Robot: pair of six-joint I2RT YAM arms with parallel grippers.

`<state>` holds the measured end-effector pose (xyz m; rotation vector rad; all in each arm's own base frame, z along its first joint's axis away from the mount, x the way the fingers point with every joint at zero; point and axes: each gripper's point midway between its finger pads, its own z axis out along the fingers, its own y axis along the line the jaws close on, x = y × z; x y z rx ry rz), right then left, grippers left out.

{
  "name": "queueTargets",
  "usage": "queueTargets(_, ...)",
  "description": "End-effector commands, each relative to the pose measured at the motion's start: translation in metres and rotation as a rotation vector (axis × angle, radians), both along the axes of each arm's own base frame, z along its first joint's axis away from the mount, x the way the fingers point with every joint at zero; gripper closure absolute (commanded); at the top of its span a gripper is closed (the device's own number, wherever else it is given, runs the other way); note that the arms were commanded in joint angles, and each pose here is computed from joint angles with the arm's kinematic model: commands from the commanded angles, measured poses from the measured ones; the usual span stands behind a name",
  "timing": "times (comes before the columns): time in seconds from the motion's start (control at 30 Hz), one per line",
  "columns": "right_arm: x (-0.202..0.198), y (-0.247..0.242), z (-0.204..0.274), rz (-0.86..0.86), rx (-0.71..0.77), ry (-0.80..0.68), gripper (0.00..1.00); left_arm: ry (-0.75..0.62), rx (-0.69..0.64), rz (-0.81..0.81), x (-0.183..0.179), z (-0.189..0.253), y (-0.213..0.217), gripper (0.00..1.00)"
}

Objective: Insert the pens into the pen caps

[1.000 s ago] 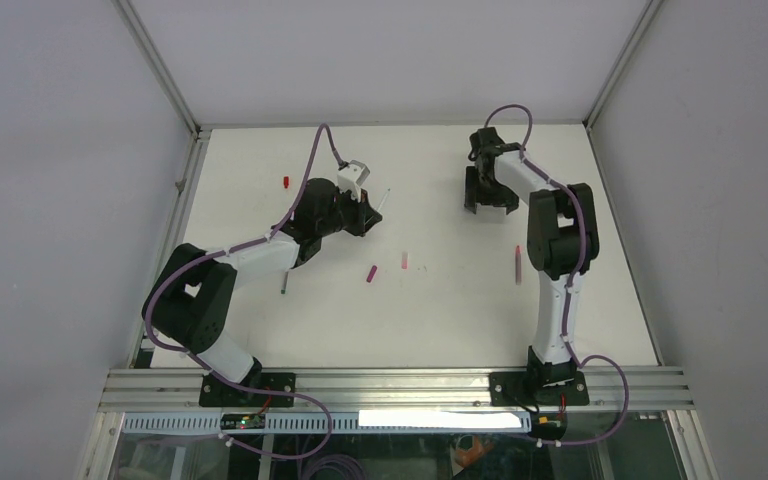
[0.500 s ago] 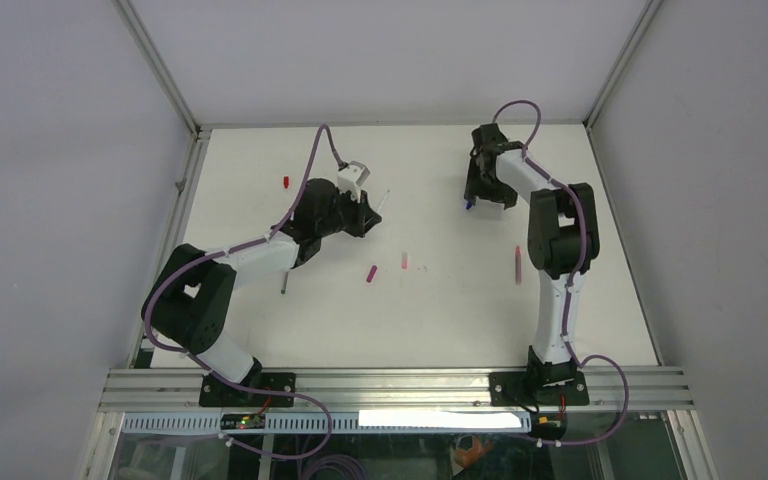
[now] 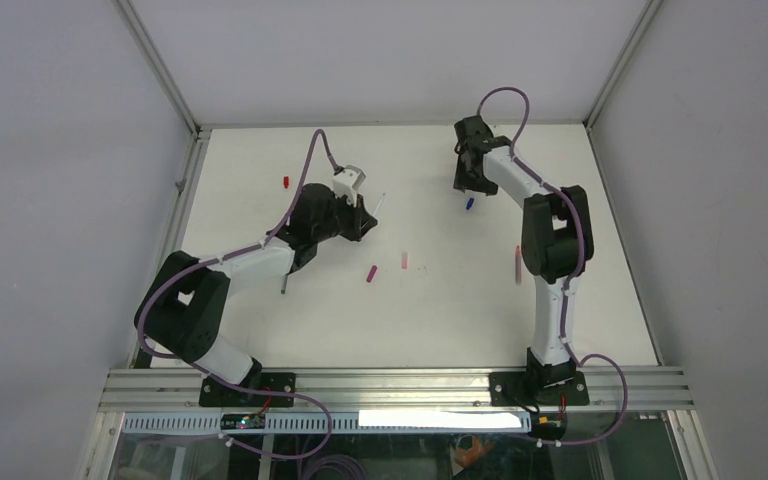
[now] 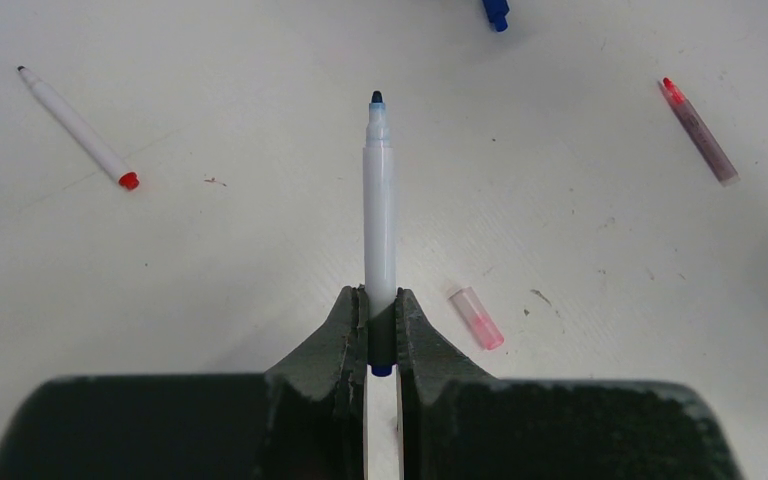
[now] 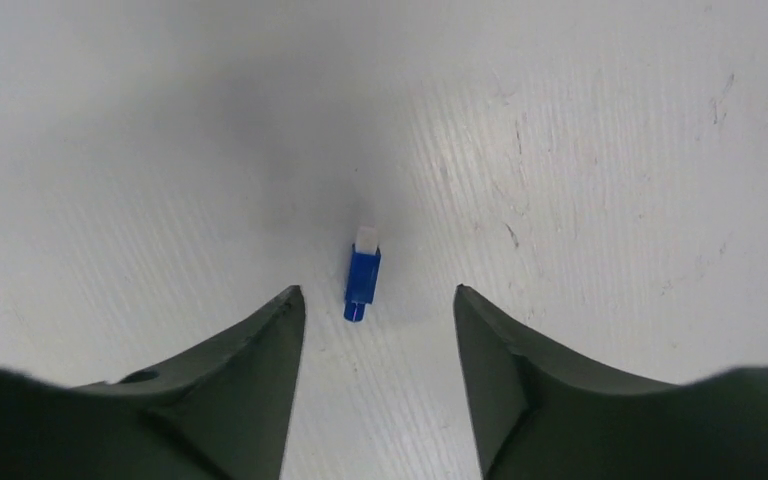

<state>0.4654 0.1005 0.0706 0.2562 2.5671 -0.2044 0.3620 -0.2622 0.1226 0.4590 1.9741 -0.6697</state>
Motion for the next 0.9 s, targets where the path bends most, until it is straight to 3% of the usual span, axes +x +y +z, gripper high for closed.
queueTargets(0.0,0.02,-0.012,0.001,-0.04,-0.021,-0.027,0.45,-0.074,-0.008,0.008,0.0,0.02,0.003,1.0)
queueTargets(0.03,0.022,-0.014,-0.001,-0.044,-0.013,-0.029,0.51,-0.075,-0.003,0.009,0.0,0.02,0.004,1.0)
queueTargets(0.4,0.026,-0.007,-0.023,-0.032,0.057,0.003,0.58,-0.058,0.014,0.008,0.002,0.011,0.004,1.0)
queueTargets(0.63,0.027,-0.001,-0.028,-0.03,0.087,-0.005,0.58,-0.055,0.019,0.011,0.001,0.01,0.005,1.0)
queueTargets(0.87,0.031,-0.003,-0.01,-0.024,0.091,-0.106,0.5,-0.051,0.014,0.013,0.001,0.011,0.004,1.0)
